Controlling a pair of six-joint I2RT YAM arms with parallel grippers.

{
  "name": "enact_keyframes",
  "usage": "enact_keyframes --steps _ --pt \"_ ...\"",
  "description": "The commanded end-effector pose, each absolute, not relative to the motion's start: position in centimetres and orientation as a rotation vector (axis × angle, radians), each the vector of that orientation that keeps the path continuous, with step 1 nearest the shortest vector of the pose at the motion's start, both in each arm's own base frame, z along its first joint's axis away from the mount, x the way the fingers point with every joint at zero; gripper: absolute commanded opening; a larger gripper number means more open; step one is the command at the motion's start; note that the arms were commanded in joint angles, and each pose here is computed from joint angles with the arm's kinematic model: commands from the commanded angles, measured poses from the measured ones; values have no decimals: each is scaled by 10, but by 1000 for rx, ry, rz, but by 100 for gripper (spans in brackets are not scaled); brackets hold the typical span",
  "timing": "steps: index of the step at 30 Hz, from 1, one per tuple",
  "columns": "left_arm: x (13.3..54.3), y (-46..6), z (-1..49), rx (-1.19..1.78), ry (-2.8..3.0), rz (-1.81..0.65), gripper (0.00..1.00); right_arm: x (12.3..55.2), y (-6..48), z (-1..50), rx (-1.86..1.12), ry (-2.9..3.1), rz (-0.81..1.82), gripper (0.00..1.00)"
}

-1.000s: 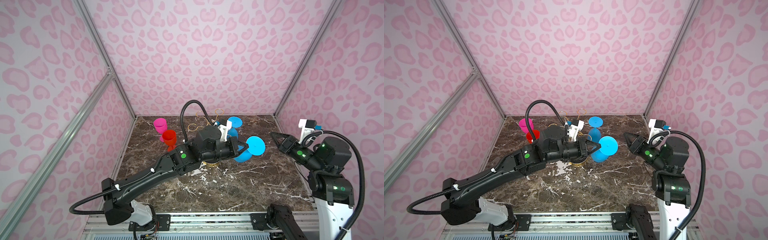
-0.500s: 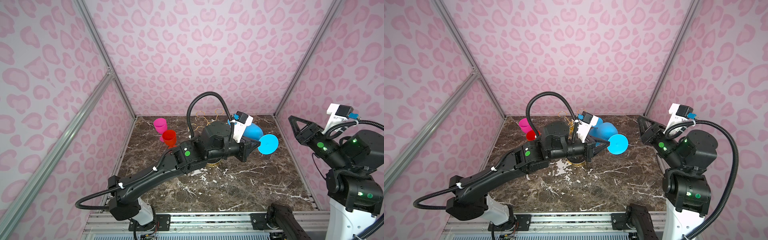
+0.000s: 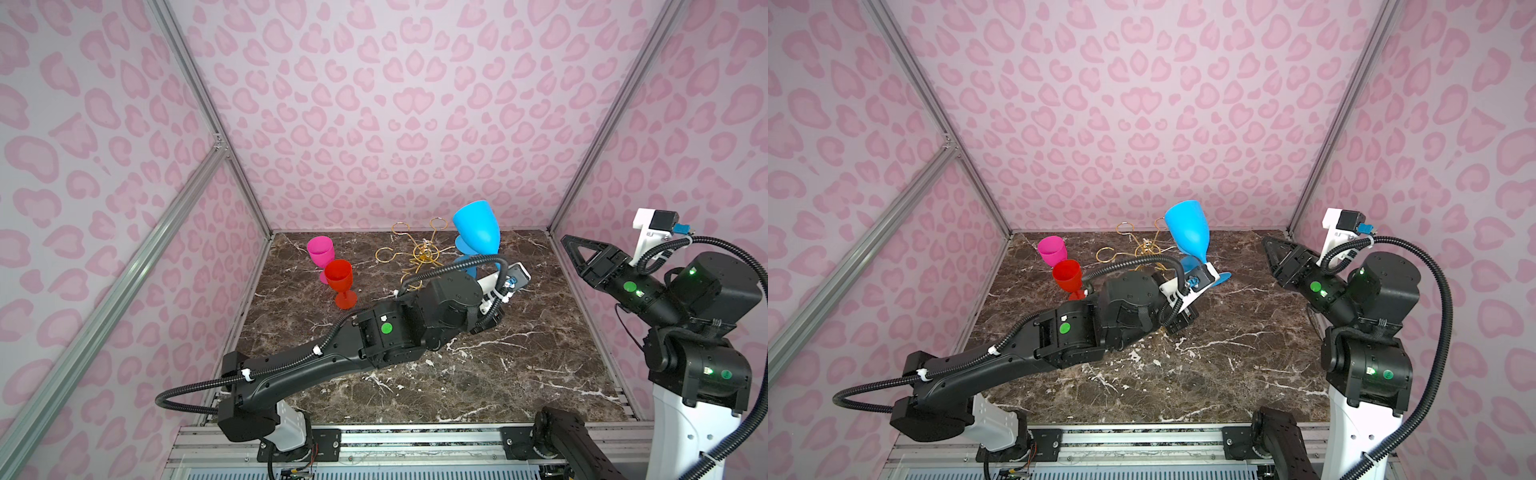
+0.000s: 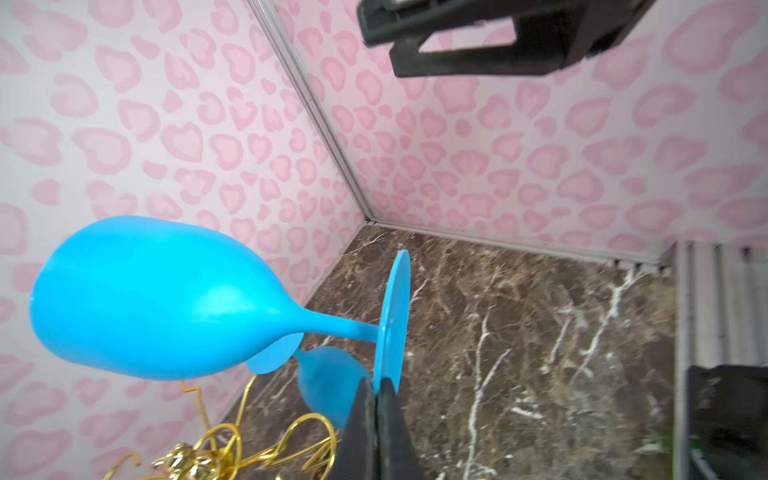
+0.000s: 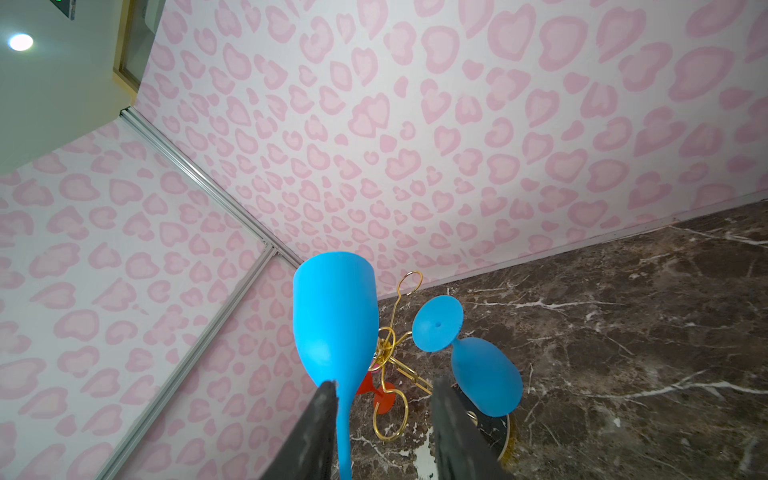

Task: Take the wine glass off the wine glass rack
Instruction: Pick up the wine glass from the wine glass rack.

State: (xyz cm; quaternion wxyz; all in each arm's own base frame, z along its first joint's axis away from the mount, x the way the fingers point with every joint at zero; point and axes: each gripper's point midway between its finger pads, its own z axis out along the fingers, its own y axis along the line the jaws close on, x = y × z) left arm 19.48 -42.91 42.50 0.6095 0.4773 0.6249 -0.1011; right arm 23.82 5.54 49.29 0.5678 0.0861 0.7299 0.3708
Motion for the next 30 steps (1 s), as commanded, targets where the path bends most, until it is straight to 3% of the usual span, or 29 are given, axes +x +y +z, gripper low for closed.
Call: enact_keyframes --steps 1,8,15,30 --pt "214 -413 437 1077 1336 48 4 236 67 503 127 1686 944 43" --pt "212 -412 434 1128 1193 285 4 234 87 470 -11 1774 979 44" --pt "192 -423 430 1203 1070 331 4 229 108 427 -150 1896 893 41" --pt "159 -445 423 1301 917 333 3 228 137 401 -302 1958 881 39"
